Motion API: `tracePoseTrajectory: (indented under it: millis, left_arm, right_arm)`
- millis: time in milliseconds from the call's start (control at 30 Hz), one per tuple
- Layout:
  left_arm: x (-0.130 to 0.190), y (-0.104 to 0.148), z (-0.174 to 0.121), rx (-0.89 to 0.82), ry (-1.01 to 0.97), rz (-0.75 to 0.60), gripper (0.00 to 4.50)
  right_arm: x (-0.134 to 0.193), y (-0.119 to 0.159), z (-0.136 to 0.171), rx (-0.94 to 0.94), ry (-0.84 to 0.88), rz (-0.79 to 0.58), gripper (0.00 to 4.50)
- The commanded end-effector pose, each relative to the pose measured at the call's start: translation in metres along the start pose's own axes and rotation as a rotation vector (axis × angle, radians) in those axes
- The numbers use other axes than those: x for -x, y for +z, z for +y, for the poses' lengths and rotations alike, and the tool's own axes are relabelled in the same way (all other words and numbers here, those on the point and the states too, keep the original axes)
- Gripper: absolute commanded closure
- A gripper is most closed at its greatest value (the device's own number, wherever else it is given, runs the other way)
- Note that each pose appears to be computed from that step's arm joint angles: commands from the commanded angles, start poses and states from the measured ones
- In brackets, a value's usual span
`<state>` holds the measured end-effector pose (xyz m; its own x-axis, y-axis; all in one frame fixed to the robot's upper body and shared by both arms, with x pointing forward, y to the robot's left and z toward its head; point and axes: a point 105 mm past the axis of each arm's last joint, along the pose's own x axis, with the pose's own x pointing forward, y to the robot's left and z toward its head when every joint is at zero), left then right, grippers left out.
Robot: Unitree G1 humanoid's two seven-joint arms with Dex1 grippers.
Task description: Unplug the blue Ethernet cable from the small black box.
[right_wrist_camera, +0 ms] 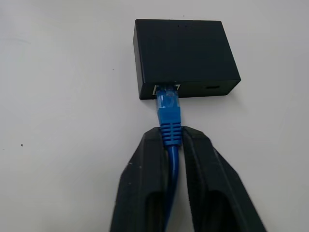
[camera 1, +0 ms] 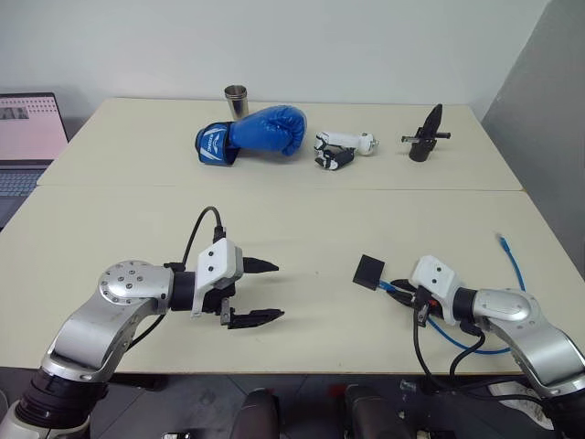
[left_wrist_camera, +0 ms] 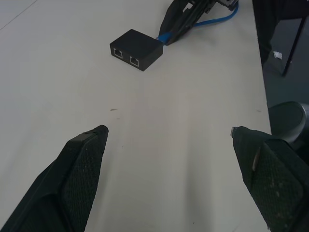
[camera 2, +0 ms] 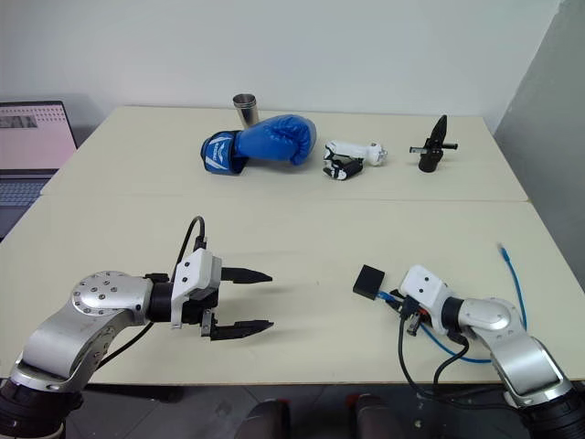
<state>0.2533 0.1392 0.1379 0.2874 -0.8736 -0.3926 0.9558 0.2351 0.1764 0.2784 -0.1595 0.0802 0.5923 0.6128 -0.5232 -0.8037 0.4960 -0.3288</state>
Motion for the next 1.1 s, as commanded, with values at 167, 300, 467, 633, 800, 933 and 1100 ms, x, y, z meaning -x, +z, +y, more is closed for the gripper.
tracePoseTrajectory:
  millis: [167,300,467,633,800,933,1100]
  left_arm:
    - [0.005,-0.001,0.019,0.244,0.064,-0.133,0.14]
    - [0.006,0.006,0.024,0.435,0.015,-0.240,0.14]
    - [0.003,0.025,0.032,0.572,-0.057,-0.353,0.14]
    - [0.002,0.044,0.042,0.643,-0.109,-0.443,0.14]
    - [-0.002,0.051,0.041,0.680,-0.146,-0.464,0.14]
    - [-0.003,0.053,0.042,0.706,-0.154,-0.490,0.14]
    - [-0.005,0.058,0.044,0.730,-0.160,-0.525,0.14]
  right_arm:
    - [0.002,0.034,-0.016,0.274,-0.050,-0.065,4.48]
    - [-0.002,0.068,-0.023,0.527,-0.071,-0.159,4.48]
    - [-0.010,0.109,-0.017,0.775,-0.050,-0.302,4.48]
    - [-0.013,0.143,-0.008,0.894,-0.015,-0.439,4.48]
    - [-0.013,0.160,-0.005,0.966,-0.004,-0.500,4.48]
    - [-0.012,0.173,-0.003,1.004,-0.007,-0.550,4.48]
    - [-0.012,0.177,-0.003,1.023,-0.009,-0.561,4.48]
